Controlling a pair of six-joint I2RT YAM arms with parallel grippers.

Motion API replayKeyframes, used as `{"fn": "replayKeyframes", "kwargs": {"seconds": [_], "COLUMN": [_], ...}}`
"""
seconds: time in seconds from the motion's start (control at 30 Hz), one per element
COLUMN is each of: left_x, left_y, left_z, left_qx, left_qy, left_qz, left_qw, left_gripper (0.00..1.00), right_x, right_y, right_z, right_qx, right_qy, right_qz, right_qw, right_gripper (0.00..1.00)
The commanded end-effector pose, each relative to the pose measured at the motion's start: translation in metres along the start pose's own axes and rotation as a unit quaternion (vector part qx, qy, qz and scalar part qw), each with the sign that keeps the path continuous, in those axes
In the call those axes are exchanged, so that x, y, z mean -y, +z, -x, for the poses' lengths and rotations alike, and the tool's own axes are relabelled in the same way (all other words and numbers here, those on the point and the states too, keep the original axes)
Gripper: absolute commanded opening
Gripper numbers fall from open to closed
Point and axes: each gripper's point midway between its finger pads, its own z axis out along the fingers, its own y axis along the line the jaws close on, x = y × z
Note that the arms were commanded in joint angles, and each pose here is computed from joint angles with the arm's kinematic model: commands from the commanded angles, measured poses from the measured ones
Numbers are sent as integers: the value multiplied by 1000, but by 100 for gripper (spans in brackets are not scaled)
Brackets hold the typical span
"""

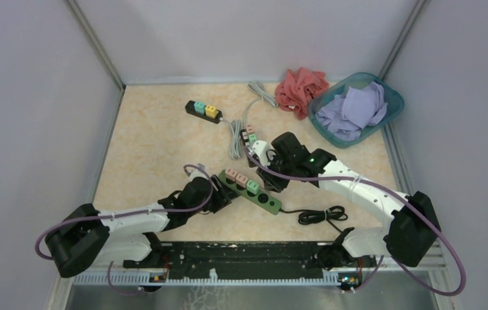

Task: Insert the plug
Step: Insert the plug into the socket.

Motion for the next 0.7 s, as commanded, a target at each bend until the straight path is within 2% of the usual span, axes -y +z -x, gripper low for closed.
{"fn": "replayKeyframes", "kwargs": {"seconds": [0.0,0.3,0.5,0.67], "left_x": [13,16,15,8], "left_y": [6,23,30,36], "left_z": [1,5,4,3], "left_qx": [-6,-5,-15,-18], "left_qy": [-38,-49,-56,-55], "left_qz": [-18,-18,-23,-9], "left_qw": [999,999,998,998], "left_gripper": [60,53,45,44], "right_x": [-3,-2,-3,-5], "right_y": [7,13,17,22], "right_z": [5,-1,-5,-6], "right_qx": [14,-1,-10,-19], "right_qy": [-12,-14,-15,-17], "right_qz": [12,8,6,10], "right_qw": [1000,1000,1000,1000], "right_gripper": [0,0,0,0]}}
